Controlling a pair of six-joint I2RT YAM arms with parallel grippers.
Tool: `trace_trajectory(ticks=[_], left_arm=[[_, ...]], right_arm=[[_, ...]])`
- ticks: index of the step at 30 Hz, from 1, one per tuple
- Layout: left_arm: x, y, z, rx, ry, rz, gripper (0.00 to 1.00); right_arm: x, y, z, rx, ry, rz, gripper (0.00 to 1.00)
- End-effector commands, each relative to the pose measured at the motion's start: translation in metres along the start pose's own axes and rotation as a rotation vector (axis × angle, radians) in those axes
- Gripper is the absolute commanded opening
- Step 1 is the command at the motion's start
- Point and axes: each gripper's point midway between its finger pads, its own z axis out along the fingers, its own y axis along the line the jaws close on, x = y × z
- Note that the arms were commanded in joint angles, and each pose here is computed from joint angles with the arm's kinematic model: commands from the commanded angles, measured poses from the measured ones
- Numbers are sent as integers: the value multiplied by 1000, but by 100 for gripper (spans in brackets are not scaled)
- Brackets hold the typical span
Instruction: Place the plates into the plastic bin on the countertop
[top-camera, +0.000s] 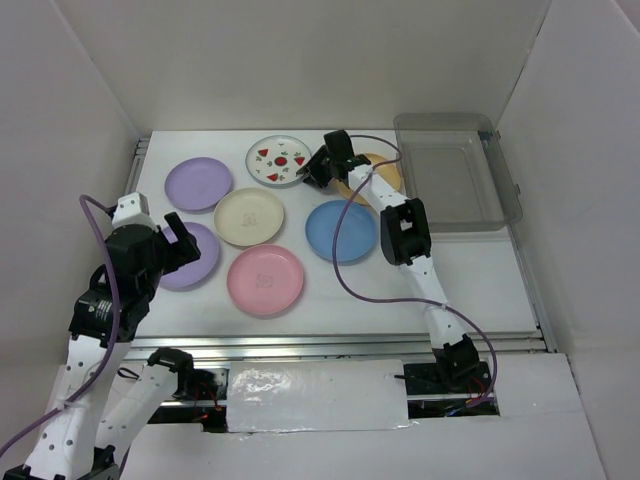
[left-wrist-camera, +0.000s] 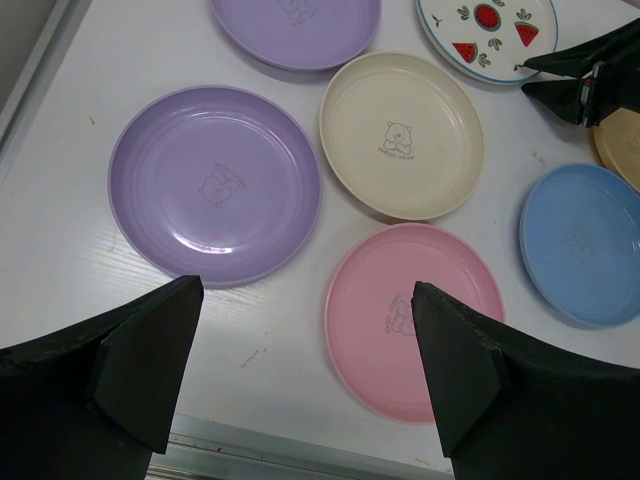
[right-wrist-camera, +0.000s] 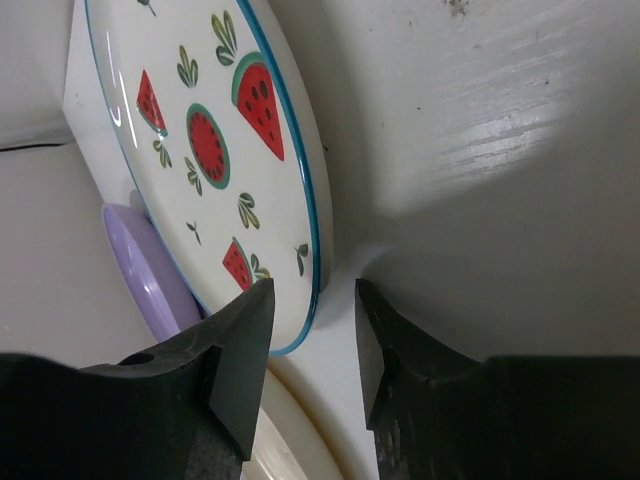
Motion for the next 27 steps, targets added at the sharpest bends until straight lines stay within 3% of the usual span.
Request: trace_trajectory(ticks=[1,2,10,12,13,15,16,18,23,27], left_arm=[[-6,-6,1,36,-24,13,99],[-5,-6,1,37,-22,13,99],[-9,-4,-4,38,-46,1,99],[-9,-4,-5,40,-48,-1,99],[-9,-4,-6,42,-50,-1,99],[-9,-4,-5,42,-50,1,99],[-8,-5,-4,41,-45,1,99],[-7,-7,-3,48,-39,4,99],[-4,-11,-2,61,-25,16,99],[-3,-12,-3,69,-27,18,99]], right_arm=[[7,15,4,-31,-11,9,44],[6,13,4,-23,-18,14,43],[6,13,3,-13,-24,32,1],[7,6,2,3,-23,50,0],[2,29,-9,-61,-46,47,0],[11,16,-11,-47,-40,58,0],[-1,50,-33,-130,-86,49,0],[-5,52,-45,-140,-118,58,0],[-47,115,-102,-279,-197,60,0],[-77,139,-130,-359,-212,61,0]])
